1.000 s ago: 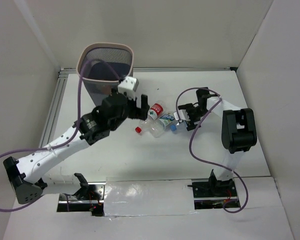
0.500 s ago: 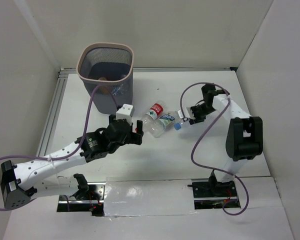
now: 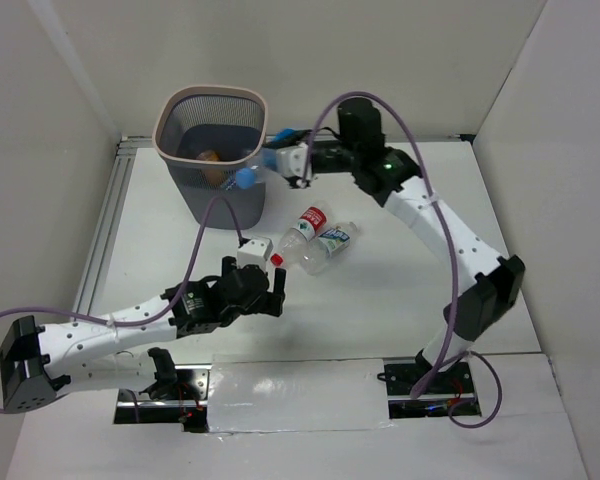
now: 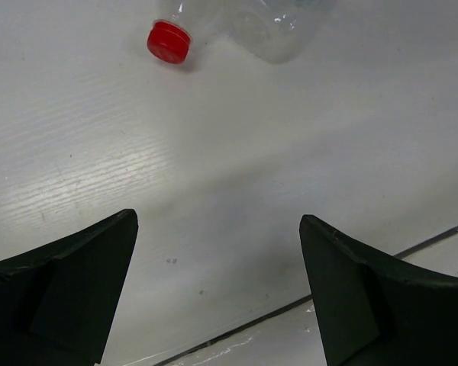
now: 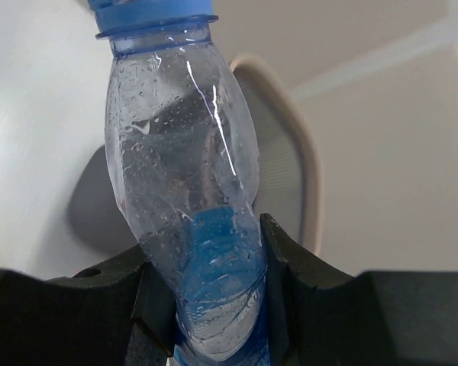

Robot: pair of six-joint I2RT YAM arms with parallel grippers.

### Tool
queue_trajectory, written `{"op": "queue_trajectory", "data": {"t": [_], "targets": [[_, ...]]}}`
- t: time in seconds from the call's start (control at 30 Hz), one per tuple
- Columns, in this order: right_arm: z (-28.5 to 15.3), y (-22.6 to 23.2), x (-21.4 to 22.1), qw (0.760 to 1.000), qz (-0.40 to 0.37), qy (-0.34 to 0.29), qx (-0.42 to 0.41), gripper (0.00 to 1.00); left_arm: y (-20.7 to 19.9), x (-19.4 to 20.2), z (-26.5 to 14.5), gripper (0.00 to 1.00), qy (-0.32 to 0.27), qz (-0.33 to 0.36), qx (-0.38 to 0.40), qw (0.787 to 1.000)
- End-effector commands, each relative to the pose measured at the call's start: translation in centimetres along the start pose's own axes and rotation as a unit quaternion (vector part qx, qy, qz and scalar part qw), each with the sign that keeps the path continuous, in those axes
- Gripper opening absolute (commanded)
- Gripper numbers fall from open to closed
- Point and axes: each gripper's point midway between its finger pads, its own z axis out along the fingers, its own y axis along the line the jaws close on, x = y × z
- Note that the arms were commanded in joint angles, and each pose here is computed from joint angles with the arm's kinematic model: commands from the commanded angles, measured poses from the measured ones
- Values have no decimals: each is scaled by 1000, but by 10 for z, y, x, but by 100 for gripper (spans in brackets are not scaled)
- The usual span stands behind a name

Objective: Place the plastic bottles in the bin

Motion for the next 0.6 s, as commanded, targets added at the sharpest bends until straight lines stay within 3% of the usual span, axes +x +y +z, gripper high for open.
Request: {"op": "queue_trajectory", "data": {"t": [0.0,0.1,0.23,0.4,0.53,0.57], "targets": [[43,-68,-42,993,-53,-46,98,33,-10,1,-4,100,-8,-27,16,999],[65,-97,-52,988,-62,-57,127,33,-11,6,-7,100,-8,-30,13,999],[96,-100,-57,987,-66,-85,122,34,-10,14,-10,100,-4,-36,14,999],[134,-101,-24,986,20,-110,121,48,-8,16,-12,100,-4,-35,12,999],[142,-110,1,976,109,-126,138,75,-4,9,-17,100,-15,-38,6,999],[139,-114,8,972,135,-127,145,90,-6,10,-18,100,-14,-35,10,999]]}}
